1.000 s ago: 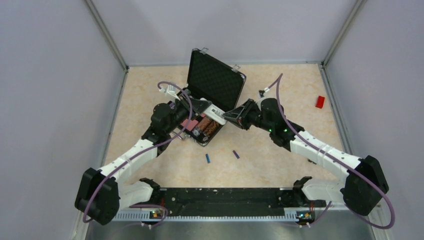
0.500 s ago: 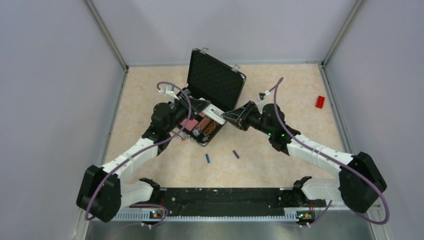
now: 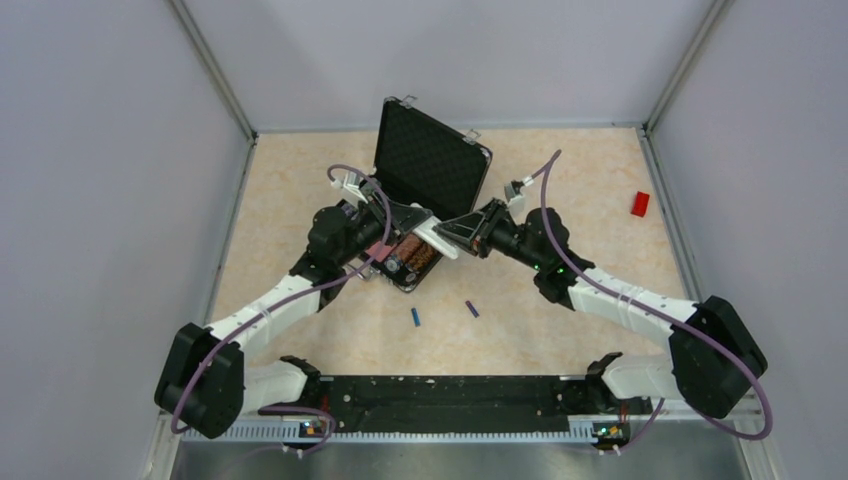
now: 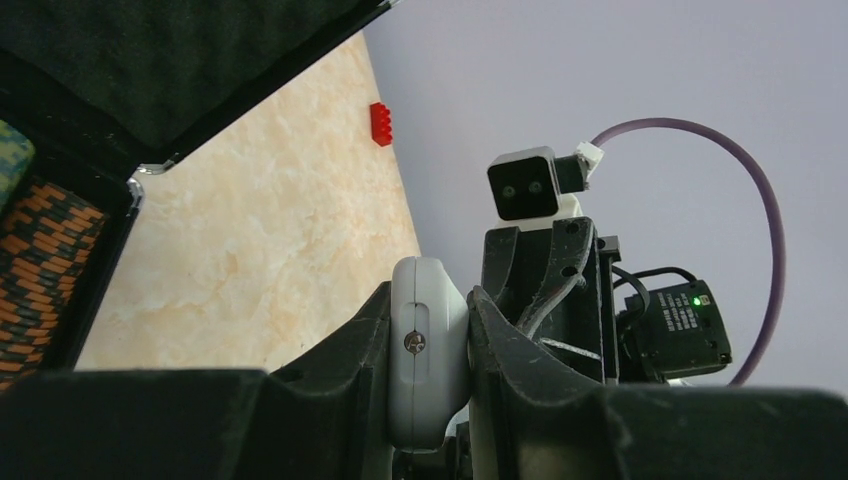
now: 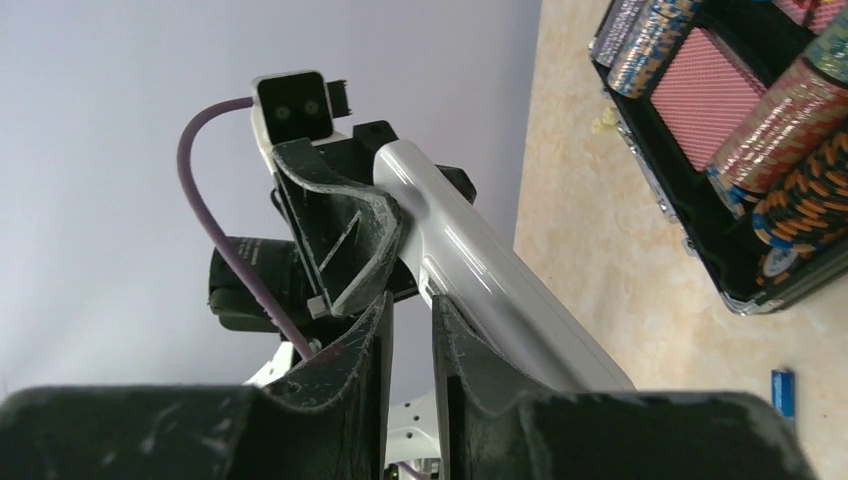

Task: Load the batteries into the remote control

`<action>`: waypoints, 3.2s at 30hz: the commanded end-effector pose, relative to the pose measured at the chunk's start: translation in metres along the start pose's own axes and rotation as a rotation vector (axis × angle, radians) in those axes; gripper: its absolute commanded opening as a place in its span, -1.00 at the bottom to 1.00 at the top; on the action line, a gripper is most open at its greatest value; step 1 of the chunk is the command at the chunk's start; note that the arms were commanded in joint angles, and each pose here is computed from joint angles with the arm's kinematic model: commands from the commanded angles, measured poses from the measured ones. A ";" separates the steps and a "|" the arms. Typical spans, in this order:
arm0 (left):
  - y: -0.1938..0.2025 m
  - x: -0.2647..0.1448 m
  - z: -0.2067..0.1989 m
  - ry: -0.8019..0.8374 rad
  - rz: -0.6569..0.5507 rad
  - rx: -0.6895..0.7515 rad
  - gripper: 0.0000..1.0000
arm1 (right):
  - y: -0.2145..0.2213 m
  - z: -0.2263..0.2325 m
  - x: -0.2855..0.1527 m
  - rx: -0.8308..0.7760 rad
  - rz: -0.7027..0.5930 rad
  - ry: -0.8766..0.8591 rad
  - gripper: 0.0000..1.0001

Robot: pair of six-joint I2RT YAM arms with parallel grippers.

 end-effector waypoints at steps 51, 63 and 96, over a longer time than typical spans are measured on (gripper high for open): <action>0.033 0.001 0.040 -0.062 -0.054 0.093 -1.00 | 0.001 -0.053 -0.015 0.042 -0.062 0.415 -0.57; 0.031 0.000 0.038 -0.068 -0.066 0.098 -1.00 | 0.001 -0.058 -0.018 0.055 -0.062 0.461 -0.55; 0.030 -0.003 0.010 0.123 -0.043 0.016 -1.00 | 0.004 -0.078 -0.020 0.114 -0.057 0.338 -0.58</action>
Point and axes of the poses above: each gripper's point midway between its finger pads, its own x axis out along the fingers, its own z axis along the line the jaws close on, y = z × x, the point moved 10 cm from there along -x, back along the fingers, and after that the axes turned 10 degrees about x, right-handed, at the moved point
